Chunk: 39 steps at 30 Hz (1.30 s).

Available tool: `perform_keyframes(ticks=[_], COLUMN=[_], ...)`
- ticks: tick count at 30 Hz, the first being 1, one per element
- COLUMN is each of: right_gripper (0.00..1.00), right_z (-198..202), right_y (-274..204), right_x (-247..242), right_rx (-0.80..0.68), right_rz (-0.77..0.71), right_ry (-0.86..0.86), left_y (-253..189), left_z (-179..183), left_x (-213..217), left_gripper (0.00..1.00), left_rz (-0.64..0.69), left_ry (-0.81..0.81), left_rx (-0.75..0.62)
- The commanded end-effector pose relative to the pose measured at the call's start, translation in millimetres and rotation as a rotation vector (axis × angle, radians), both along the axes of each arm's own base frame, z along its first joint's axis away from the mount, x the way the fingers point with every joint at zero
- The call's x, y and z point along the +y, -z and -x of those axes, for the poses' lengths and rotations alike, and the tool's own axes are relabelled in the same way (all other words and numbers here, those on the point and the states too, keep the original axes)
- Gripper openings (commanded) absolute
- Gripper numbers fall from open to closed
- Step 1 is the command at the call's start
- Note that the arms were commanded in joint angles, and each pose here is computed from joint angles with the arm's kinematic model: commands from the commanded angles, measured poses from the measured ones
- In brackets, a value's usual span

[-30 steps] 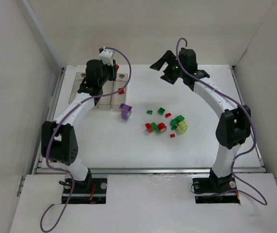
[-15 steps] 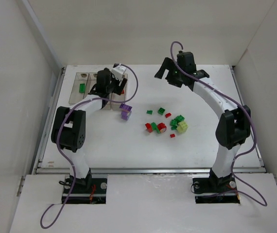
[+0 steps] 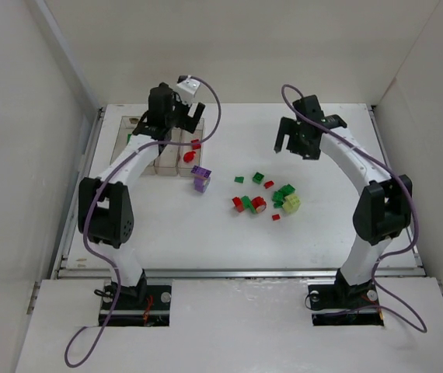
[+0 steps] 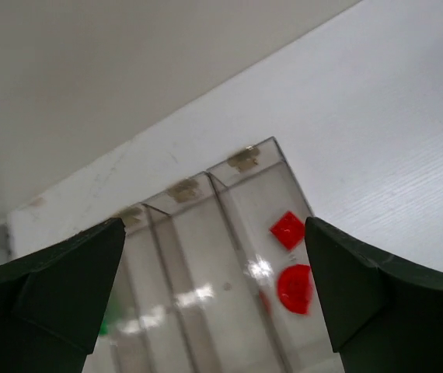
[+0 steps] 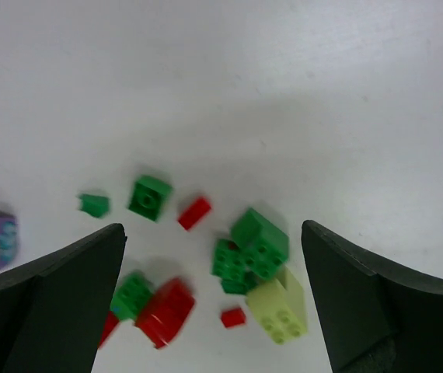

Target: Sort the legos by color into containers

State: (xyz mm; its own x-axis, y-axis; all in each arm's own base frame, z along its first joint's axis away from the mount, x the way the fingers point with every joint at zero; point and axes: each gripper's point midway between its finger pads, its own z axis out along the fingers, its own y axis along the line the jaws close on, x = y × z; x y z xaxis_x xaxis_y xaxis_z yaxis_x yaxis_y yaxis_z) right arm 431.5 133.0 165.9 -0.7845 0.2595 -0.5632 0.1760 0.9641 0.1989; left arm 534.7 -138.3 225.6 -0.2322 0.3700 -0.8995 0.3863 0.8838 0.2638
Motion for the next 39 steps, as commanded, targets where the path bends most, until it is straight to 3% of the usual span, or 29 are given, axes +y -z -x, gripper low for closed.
perform_keyframes(ticks=[1,2,3,4,5,7,9,10,11,14,18,22,26,31,36,39], right_gripper=[1.00,1.00,1.00,0.98,0.98,0.97,0.97,0.99,0.99,0.97,0.95,0.95,0.92,0.91,0.77,0.75], right_z=[48,51,51,54,45,38,33,32,28,20,20,0,-8,-5,6,15], right_y=[32,36,41,41,39,27,6,5,6,30,48,69,85,93,116,131], right_x=[-24,-23,-25,-14,-2,20,59,65,71,84,124,120,103,94,87,88], right_rx=[0.169,0.182,0.193,0.202,0.160,0.083,-0.017,-0.028,-0.039,0.030,0.024,0.033,0.103,0.087,0.149,0.189], right_rz=[0.128,0.123,0.143,0.117,0.114,0.166,0.179,0.208,0.216,0.211,0.146,0.203,0.181,0.194,0.221,0.210], right_ry=[-0.030,-0.036,-0.064,-0.118,-0.169,-0.308,-0.433,-0.467,-0.471,-0.530,-0.689,-0.630,-0.562,-0.574,-0.622,-0.665], left_y=[-75,-76,-34,-63,-59,-48,-36,-52,-30,-14,3,-7,-6,-8,-7,-7], left_z=[34,43,59,69,79,95,105,114,131,144,146,143,142,146,145,145], left_x=[7,7,11,16,15,6,10,-11,-14,-24,-11,5,6,3,1,1], left_gripper=[1.00,1.00,1.00,1.00,1.00,1.00,1.00,1.00,1.00,1.00,1.00,1.00,1.00,1.00,1.00,1.00], left_rz=[-0.217,-0.294,-0.377,-0.396,-0.406,-0.305,-0.196,-0.087,-0.058,0.038,-0.004,-0.038,-0.034,-0.019,-0.008,-0.008], left_ry=[0.099,0.127,0.160,0.146,0.157,0.197,0.235,0.357,0.410,0.430,0.370,0.286,0.275,0.288,0.293,0.293], left_rx=[-0.214,-0.261,-0.223,-0.349,-0.365,-0.331,-0.190,-0.157,-0.016,0.129,0.120,0.047,0.050,0.055,0.059,0.059])
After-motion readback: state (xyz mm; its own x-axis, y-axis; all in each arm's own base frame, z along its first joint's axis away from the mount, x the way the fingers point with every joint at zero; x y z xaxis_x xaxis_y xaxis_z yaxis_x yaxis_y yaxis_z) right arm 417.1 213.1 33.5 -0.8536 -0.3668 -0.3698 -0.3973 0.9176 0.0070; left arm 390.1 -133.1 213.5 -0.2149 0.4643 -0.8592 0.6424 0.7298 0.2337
